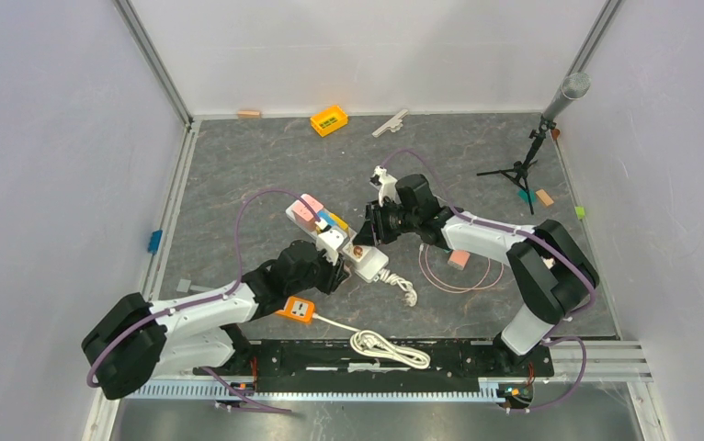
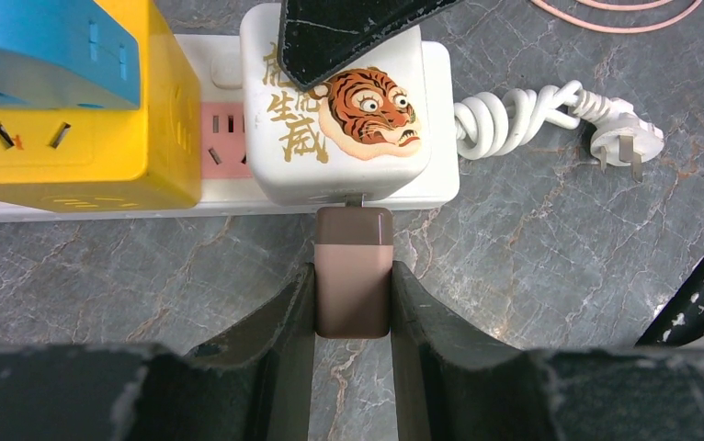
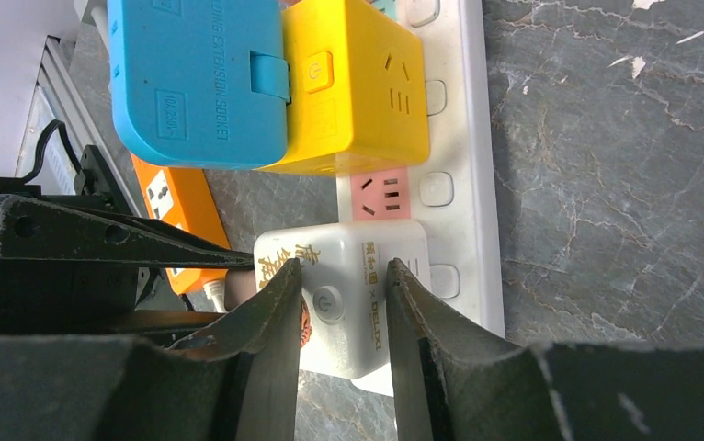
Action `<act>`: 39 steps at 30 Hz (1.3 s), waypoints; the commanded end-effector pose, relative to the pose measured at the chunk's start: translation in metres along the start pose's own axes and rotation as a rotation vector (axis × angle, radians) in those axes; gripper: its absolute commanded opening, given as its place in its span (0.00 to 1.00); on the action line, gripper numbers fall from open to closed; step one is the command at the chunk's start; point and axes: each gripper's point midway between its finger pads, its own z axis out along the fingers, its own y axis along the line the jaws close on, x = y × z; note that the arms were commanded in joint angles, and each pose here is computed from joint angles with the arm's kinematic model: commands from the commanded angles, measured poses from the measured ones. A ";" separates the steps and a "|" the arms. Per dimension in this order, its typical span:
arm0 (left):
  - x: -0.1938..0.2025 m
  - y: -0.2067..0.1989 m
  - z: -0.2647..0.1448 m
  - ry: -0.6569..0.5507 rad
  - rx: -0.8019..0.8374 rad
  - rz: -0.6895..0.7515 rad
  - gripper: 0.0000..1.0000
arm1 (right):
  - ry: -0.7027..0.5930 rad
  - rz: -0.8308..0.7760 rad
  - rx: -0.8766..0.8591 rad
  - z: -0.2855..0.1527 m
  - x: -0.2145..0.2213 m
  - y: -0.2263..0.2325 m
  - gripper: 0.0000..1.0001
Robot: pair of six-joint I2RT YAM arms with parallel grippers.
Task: Insert the plug
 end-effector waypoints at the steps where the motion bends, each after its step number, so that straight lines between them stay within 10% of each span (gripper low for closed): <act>1: -0.106 0.028 -0.001 -0.374 -0.170 -0.068 0.02 | 0.518 0.217 0.028 -0.020 0.158 -0.001 0.33; 20: -0.134 0.053 -0.010 -0.498 -0.318 -0.178 0.02 | 0.587 0.278 0.018 -0.038 0.197 0.002 0.01; 39: -0.162 0.040 -0.011 -0.629 -0.236 -0.128 0.02 | 0.622 0.307 -0.020 -0.049 0.220 0.012 0.00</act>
